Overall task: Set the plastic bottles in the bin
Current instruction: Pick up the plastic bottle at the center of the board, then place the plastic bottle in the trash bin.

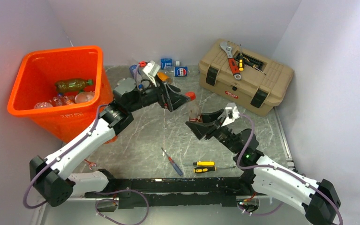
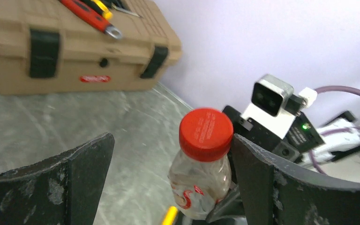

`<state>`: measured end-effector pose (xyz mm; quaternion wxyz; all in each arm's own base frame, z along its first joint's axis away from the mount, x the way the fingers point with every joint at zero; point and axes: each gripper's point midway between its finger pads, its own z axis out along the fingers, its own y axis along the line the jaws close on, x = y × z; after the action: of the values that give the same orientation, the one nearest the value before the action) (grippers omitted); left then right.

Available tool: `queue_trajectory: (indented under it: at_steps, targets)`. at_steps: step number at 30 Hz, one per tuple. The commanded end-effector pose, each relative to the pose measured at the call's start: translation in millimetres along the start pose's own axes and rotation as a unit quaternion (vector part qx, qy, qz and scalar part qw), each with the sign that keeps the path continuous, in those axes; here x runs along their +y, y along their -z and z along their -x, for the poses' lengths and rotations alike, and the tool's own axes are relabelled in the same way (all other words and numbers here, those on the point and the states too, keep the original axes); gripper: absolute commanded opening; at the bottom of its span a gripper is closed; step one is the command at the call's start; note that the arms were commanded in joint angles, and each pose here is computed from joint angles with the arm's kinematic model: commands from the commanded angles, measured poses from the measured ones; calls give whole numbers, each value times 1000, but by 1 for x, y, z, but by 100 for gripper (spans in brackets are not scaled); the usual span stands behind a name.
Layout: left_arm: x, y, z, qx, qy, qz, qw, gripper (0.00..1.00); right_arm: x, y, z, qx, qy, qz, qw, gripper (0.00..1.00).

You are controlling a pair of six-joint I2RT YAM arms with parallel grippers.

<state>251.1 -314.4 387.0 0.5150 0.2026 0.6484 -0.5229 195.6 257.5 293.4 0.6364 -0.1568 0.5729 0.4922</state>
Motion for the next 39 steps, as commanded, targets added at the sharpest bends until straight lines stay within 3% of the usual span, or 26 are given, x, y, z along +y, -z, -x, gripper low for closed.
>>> queue_trajectory:
  at_steps: [1,11,16,20,22,27,29,32,35,37,39]
  targets:
    - [-27,-9,0,21,33,-75,996,99,30,1,49,-94,-7,60,994,33]
    - [-57,-15,-21,53,48,-154,985,97,29,-13,49,-91,-8,60,994,33]
    - [-60,-18,-27,61,40,-149,986,78,30,-21,40,-66,-7,59,996,36]
    - [-56,-19,-28,69,33,-133,988,48,31,-22,39,-56,-6,57,997,41]
    - [-54,-18,-25,64,26,-124,990,40,31,-23,37,-43,-3,55,998,51]
    - [-53,-14,-2,35,-14,-96,995,20,26,-24,32,6,6,29,1000,98]
    - [-57,-9,19,23,-61,-81,995,18,24,-20,36,15,11,13,1000,100]
    - [-56,4,62,10,-136,-15,991,21,20,-11,43,20,29,-6,999,100]
    - [-39,30,115,-24,-208,103,972,15,8,-1,51,14,45,-45,998,100]
    - [-16,56,149,-53,-250,211,943,13,1,6,53,8,52,-67,996,100]
    - [6,88,178,-70,-299,315,898,10,-6,11,48,8,56,-81,995,100]
